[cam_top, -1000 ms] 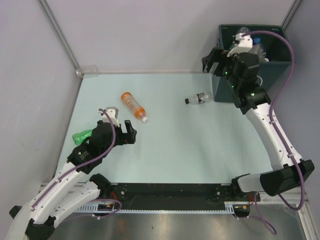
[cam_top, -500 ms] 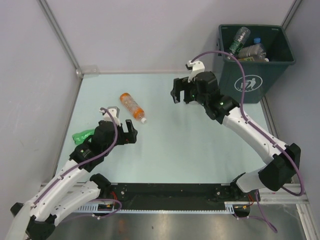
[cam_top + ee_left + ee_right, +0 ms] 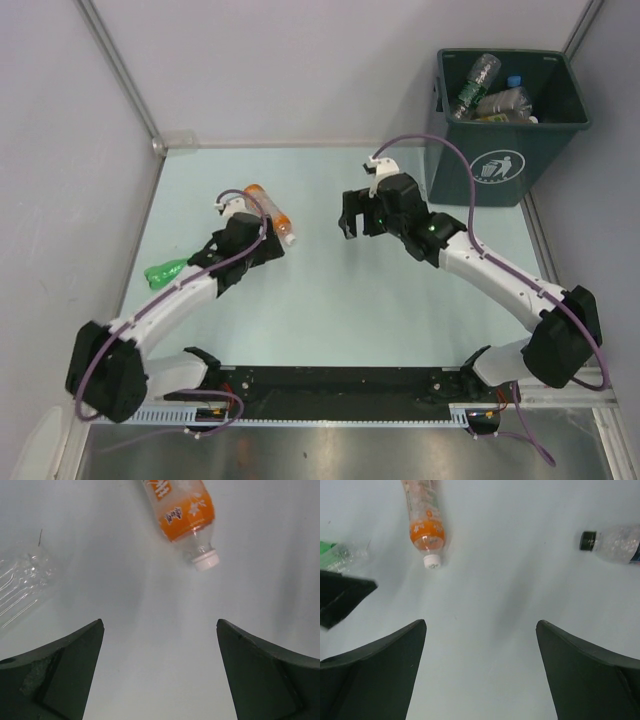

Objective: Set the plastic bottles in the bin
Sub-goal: Pick up the plastic bottle at the center of the board.

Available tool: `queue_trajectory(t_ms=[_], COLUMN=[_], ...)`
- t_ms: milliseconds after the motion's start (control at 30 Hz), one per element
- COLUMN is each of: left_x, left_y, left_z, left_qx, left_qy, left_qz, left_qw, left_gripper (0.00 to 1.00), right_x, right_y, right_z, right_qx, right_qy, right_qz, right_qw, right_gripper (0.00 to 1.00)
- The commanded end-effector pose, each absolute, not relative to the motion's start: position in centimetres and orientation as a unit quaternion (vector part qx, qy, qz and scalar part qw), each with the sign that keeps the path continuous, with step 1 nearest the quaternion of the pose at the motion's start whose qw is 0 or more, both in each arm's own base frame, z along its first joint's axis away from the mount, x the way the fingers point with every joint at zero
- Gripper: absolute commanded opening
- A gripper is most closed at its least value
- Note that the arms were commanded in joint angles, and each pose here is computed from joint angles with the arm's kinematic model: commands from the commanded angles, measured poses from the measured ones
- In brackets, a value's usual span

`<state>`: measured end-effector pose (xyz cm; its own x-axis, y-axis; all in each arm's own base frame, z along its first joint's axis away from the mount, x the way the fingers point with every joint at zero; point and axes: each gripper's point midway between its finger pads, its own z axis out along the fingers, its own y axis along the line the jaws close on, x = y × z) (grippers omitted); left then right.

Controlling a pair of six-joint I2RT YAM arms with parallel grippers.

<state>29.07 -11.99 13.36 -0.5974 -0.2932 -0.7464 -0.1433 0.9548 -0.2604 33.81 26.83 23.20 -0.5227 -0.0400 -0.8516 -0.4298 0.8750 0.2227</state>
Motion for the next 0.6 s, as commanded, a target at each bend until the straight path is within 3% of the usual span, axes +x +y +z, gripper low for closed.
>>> queue_trajectory(t_ms=[0,233,567], left_x=[34.4,40.3,42.8], left_y=[-13.2,-15.0,-14.8], left_z=[13.1,11.8,8.5], left_qx=[-0.183,-0.217,-0.237], left_qy=[0.873,0.874,0.888], left_qz=[-0.123,-0.132,-0.107], left_qw=[0.436,0.415,0.379], left_gripper=[1.00,1.00,1.00], right_x=[30.9,29.2,28.5], right_y=[27.2,25.3,23.5], right_z=[24.4,24.1,24.2], right_qx=[-0.130,-0.109,-0.096], right_qy=[0.835,0.839,0.839], right_qz=[0.246,0.234,0.217], right_qw=[0.474,0.479,0.490], right_gripper=[0.96,0.96,0.98])
